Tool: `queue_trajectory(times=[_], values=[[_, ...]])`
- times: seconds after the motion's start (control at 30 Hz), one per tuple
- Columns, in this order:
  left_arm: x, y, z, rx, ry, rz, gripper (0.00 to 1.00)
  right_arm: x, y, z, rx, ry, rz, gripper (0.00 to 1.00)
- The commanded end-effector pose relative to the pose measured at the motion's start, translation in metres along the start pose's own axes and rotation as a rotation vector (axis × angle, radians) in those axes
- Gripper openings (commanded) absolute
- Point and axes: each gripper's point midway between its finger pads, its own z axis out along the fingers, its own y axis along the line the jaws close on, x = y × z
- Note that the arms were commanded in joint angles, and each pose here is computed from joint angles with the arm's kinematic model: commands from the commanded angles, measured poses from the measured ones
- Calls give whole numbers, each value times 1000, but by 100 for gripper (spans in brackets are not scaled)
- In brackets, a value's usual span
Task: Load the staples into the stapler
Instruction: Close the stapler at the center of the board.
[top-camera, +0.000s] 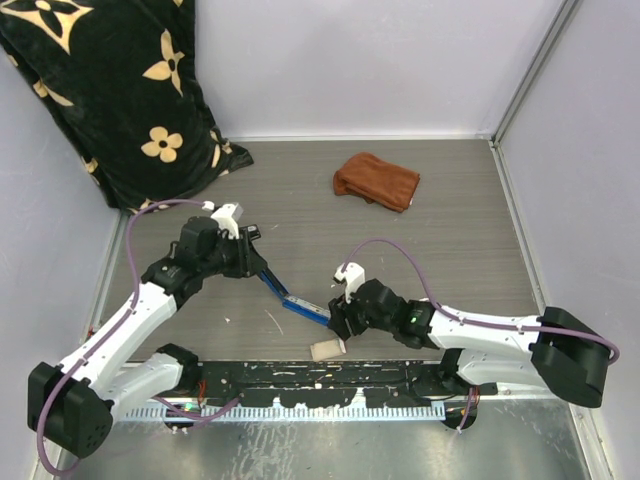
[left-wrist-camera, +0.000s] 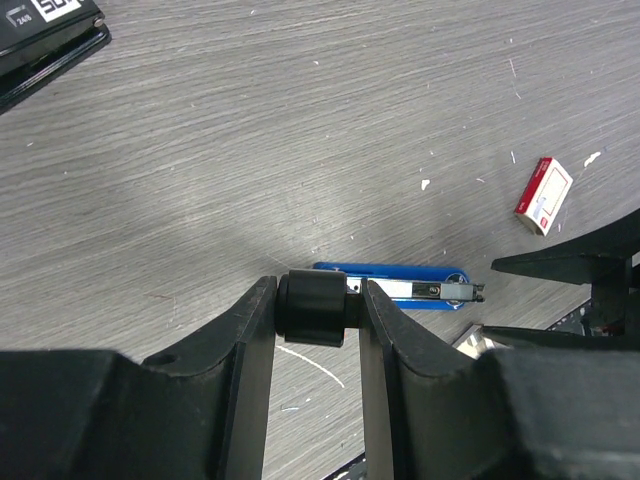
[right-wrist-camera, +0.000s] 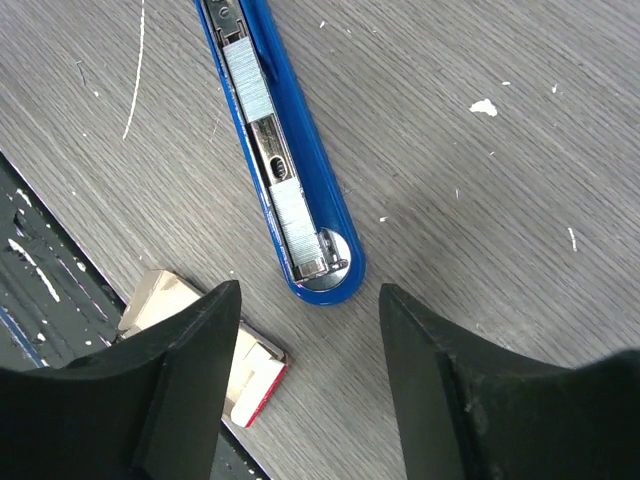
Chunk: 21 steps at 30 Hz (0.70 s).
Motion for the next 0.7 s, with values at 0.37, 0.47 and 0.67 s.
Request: queue_trajectory(times=[0.37,0.47,0.67], values=[[-21,-17,0,-56,-22,140,10,-27,13,22,45,-74,-124,45],[-21,-21,1,-56,-29,154,10,-28,16,26,40,-79,-134,40],[-18,-34,1,-90,-49,241,9,-28,21,33,15,-97,-139,18]])
